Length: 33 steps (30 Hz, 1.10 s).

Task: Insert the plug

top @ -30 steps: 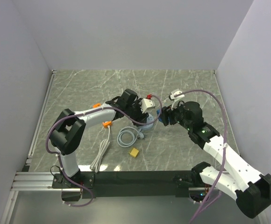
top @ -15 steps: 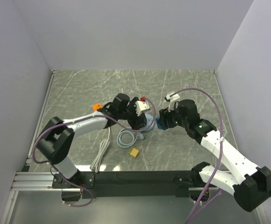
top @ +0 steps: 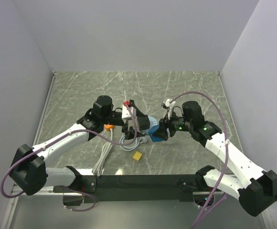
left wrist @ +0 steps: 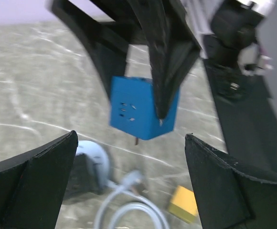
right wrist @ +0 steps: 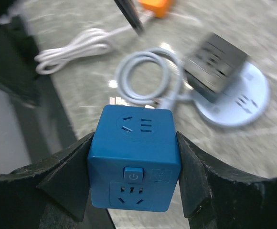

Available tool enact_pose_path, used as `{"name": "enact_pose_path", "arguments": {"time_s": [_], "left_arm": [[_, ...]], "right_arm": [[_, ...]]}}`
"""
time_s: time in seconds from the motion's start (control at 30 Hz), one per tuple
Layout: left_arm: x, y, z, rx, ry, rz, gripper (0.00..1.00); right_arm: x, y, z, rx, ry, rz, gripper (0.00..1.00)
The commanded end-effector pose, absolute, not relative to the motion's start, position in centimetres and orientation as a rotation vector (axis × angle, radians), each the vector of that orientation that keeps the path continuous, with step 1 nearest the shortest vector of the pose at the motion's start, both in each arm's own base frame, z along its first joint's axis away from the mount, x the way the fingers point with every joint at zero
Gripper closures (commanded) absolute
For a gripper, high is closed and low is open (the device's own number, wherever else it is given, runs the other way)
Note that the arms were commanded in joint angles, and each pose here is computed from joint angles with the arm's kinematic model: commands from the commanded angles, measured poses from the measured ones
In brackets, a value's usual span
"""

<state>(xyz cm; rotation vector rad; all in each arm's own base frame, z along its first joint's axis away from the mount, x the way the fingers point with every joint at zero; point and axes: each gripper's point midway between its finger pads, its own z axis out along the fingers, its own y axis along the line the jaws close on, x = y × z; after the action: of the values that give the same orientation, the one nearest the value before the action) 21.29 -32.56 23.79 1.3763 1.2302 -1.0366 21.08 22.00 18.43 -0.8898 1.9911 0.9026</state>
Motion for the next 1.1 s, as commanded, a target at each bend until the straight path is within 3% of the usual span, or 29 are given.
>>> {"name": "enact_pose_path", "arguments": {"time_s": [0.0, 0.73, 1.0, 1.03, 1.07], "left_arm": [[18.1, -32.8, 24.5, 1.476, 1.169, -1.183, 0.01], [17.5, -36.1, 21.3, 1.561, 1.329, -1.295, 0.04], [15.7, -36.1, 19.3, 1.667, 1.347, -1.388, 0.34], [15.6, -36.2, 19.3, 1.674, 1.345, -1.395, 0.4], [15.3, -36.3, 19.1, 1.685, 1.345, -1.421, 0.53]], "right_arm": [[19.9, 24.2, 23.1, -1.041, 1.771, 1.061, 0.79], [17.9, 26.3, 23.8, -1.212, 1.687, 1.121, 0.85], [18.5, 26.2, 25.1, -1.211, 1.644, 1.062, 0.86], [18.5, 26.1, 25.3, -1.211, 1.642, 1.06, 0.86], [18.5, 26.2, 25.6, -1.217, 1.631, 1.057, 0.86]]}}
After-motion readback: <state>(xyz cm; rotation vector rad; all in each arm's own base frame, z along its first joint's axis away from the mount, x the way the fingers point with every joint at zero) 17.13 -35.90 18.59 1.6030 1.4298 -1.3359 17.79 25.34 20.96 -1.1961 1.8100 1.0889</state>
